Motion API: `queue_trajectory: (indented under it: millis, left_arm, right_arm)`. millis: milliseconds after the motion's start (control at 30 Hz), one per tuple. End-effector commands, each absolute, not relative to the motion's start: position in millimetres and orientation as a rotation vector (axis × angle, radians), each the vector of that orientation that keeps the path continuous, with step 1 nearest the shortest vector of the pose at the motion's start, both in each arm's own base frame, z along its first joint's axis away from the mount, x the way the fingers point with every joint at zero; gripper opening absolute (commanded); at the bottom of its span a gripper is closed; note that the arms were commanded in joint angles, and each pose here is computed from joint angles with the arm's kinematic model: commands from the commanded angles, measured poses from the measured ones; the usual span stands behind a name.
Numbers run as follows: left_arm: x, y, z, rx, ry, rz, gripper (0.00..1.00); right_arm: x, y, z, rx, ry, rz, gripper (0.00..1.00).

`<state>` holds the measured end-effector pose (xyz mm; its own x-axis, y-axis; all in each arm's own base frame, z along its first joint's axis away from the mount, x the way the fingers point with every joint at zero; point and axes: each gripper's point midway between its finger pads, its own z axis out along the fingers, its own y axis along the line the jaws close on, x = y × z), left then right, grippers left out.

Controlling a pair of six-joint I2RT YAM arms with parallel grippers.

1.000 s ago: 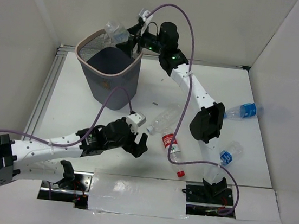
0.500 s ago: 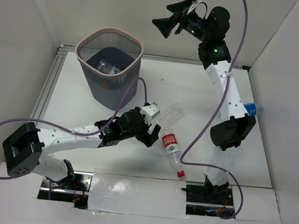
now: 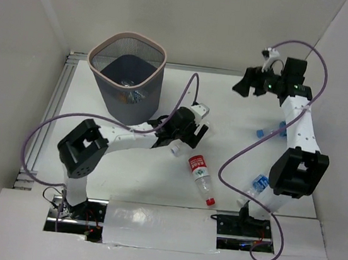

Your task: Put the plastic bottles in the bin

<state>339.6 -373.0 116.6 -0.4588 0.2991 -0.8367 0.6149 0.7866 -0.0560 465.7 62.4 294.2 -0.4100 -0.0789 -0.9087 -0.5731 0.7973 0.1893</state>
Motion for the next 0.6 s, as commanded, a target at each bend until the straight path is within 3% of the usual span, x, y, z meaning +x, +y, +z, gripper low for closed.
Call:
queue_trajectory:
  millis: [0, 267, 333, 500, 567]
  left_arm:
    - [365, -380, 112, 0.673, 2.068, -0.381, 0.93]
    - [372, -388, 67, 0.727, 2.165, -0.284, 0.83]
    - [374, -385, 63, 0.707, 2.174, -0.262, 0.73]
    - [369, -382, 54, 0.712, 2.197, -0.264, 0.65]
    - [368, -381, 60, 0.71, 2.193, -0.267, 0.55]
  right_arm:
    - [396, 74, 283, -0.632, 1.965, 0.693, 1.0]
    - [341, 60, 258, -0.598, 2.013, 0.704, 1.0]
    - [335, 61, 253, -0.591, 2.029, 0.716, 1.0]
    - [324, 58, 242, -0.544, 2.071, 0.777, 1.0]
    - [326, 54, 239, -0.533, 2.073, 0.756, 1.0]
